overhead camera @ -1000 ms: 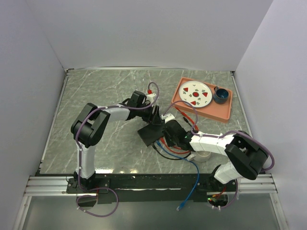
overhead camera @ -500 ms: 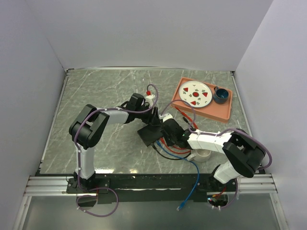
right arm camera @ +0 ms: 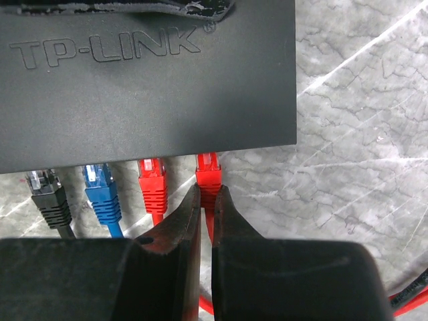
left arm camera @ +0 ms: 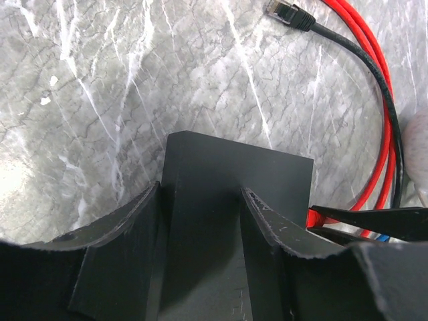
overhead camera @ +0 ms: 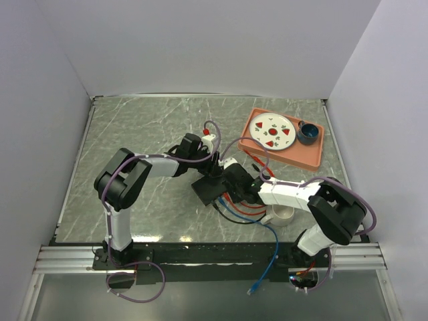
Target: Insert the plug into the switch port
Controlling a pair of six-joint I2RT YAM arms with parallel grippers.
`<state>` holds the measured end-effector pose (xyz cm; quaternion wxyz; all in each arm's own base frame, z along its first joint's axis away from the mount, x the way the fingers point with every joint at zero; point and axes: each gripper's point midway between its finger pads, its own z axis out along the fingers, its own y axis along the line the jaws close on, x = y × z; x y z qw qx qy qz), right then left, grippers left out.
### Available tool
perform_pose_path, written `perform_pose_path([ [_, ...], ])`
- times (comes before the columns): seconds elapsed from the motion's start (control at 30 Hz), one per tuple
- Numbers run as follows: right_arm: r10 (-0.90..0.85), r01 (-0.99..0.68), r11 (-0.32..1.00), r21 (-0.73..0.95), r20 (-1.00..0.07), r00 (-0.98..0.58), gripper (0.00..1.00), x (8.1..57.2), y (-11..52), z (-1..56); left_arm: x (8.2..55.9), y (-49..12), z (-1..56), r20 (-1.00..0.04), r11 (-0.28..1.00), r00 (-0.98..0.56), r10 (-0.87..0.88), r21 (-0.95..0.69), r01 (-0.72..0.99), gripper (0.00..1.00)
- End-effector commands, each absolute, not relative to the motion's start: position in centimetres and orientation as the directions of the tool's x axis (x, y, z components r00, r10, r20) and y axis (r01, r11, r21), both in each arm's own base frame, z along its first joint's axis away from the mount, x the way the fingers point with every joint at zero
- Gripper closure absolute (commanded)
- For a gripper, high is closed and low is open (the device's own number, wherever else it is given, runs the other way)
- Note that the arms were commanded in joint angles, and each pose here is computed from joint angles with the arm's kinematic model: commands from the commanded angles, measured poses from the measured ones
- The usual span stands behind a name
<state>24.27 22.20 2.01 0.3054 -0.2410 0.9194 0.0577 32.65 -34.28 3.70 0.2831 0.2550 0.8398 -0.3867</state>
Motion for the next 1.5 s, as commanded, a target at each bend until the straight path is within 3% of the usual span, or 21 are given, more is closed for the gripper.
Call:
perform_pose_path([
  [0.0, -0.141, -0.413, 0.908, 0.066, -0.881, -0.451, 1.0, 32.6, 28.2, 11.7, 20.0, -36.8, 3.6, -0.408, 0.383, -0.819, 0.402, -0.738, 0.556, 0.48],
  [0.33, -0.134, -0.412, 0.909, 0.067, -0.888, -0.44, 1.0, 33.2, 28.7, 11.8, 18.4, -37.3, 3.7, -0.402, 0.358, -0.812, 0.424, -0.749, 0.558, 0.48],
  [0.57, -0.144, -0.411, 0.909, 0.064, -0.879, -0.455, 1.0, 32.2, 27.7, 11.2, 19.4, -37.0, 3.4, -0.417, 0.415, -0.814, 0.405, -0.709, 0.57, 0.43],
  [1.1, -0.141, -0.416, 0.901, 0.126, -0.821, -0.553, 1.0, 28.8, 26.3, 7.2, 29.7, -32.9, 2.7, -0.464, 0.69, -0.871, 0.16, -0.579, 0.435, 0.14],
  [1.23, -0.136, -0.421, 0.895, 0.146, -0.81, -0.57, 0.93, 28.2, 26.4, 6.5, 32.6, -31.3, 3.9, -0.498, 0.729, -0.864, 0.081, -0.562, 0.392, 0.02],
  [1.47, -0.134, -0.423, 0.892, 0.157, -0.804, -0.58, 0.9, 27.7, 26.4, 6.2, 36.4, -28.8, 8.1, -0.568, 0.755, -0.819, -0.079, -0.571, 0.322, 0.03],
])
